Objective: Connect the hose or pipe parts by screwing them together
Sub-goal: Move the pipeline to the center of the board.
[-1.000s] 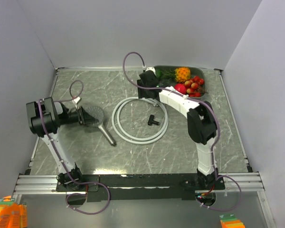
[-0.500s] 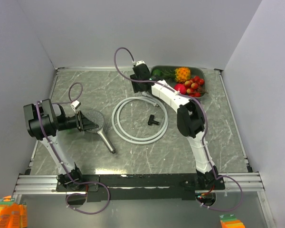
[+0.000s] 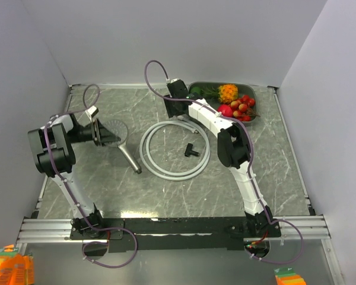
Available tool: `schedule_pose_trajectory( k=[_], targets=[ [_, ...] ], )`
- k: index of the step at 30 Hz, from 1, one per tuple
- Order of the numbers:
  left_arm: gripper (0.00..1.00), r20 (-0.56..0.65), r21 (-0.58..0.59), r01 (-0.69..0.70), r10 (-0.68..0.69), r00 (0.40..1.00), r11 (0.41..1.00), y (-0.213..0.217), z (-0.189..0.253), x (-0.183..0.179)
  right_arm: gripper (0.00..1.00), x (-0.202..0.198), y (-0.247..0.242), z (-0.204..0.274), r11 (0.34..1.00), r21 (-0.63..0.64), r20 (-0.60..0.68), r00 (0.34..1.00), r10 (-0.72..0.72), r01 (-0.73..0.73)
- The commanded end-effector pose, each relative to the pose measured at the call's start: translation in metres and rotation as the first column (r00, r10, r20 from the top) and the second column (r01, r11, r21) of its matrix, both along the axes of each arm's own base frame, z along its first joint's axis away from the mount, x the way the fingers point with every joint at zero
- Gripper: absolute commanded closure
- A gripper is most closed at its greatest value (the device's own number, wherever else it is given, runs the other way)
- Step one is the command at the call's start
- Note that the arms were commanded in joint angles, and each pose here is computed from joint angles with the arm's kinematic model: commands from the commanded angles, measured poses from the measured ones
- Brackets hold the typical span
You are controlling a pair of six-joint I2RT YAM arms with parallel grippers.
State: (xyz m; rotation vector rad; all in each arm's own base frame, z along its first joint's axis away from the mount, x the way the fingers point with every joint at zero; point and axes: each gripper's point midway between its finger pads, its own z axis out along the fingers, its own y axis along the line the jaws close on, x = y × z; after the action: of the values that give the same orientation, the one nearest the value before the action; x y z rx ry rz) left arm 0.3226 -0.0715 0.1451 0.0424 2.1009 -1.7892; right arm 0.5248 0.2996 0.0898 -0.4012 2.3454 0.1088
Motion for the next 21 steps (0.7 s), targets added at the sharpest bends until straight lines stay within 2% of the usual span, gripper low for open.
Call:
schedule_pose_trajectory(
  k=[1,7,9,10,11,12,13,14,15,19,21],
  targets=[
    [0.99,0.056,-0.162,-0.041,0.051,0.997,0.986,-0.004,0.091,0.027,0.34,0.000,0.001,-0.004,1.000,0.009,-0.021,1.000,0.010,-0.010],
    [0.99,0.048,-0.022,-0.024,0.025,0.999,0.999,0.007,0.106,0.060,0.35,0.001,0.007,-0.010,1.000,0.015,-0.040,0.999,0.007,-0.007],
    [0.99,0.083,0.118,-0.110,0.100,0.991,0.987,0.020,0.104,0.097,0.35,-0.002,0.011,-0.011,1.000,0.027,-0.042,0.999,0.008,-0.007],
    [0.99,-0.064,0.110,-0.224,0.232,0.971,0.968,0.023,0.118,0.112,0.35,-0.003,0.012,-0.009,0.999,0.034,-0.040,0.999,0.010,-0.009],
    [0.99,0.016,0.116,-0.323,0.323,0.946,0.939,0.027,0.123,0.108,0.35,-0.007,0.011,-0.016,1.000,0.027,-0.053,0.999,0.008,-0.007],
    [0.99,0.243,0.062,-0.402,0.376,0.894,0.914,0.035,0.150,0.130,0.35,-0.005,0.013,-0.007,0.999,0.039,-0.029,1.000,0.009,-0.008],
    [0.99,0.200,0.020,-0.399,0.387,0.900,0.917,0.032,0.164,0.128,0.35,-0.006,0.012,-0.006,0.999,0.034,-0.021,1.000,0.005,-0.004],
    [0.99,0.187,0.032,-0.369,0.357,0.915,0.929,0.028,0.161,0.133,0.35,-0.008,0.010,-0.008,1.000,0.028,-0.026,1.000,-0.002,0.003],
    [0.99,0.114,0.060,-0.348,0.340,0.934,0.936,0.023,0.152,0.129,0.35,-0.008,0.009,-0.006,1.000,0.023,-0.023,1.000,-0.003,0.003],
    [0.99,0.105,0.018,-0.323,0.320,0.942,0.946,0.013,0.132,0.114,0.34,-0.002,-0.004,-0.007,0.998,-0.039,-0.005,0.999,-0.044,0.044],
    [0.99,0.113,0.035,-0.327,0.321,0.940,0.944,0.011,0.126,0.104,0.35,0.000,-0.008,-0.011,0.996,-0.055,-0.003,0.998,-0.069,0.069]
  ],
)
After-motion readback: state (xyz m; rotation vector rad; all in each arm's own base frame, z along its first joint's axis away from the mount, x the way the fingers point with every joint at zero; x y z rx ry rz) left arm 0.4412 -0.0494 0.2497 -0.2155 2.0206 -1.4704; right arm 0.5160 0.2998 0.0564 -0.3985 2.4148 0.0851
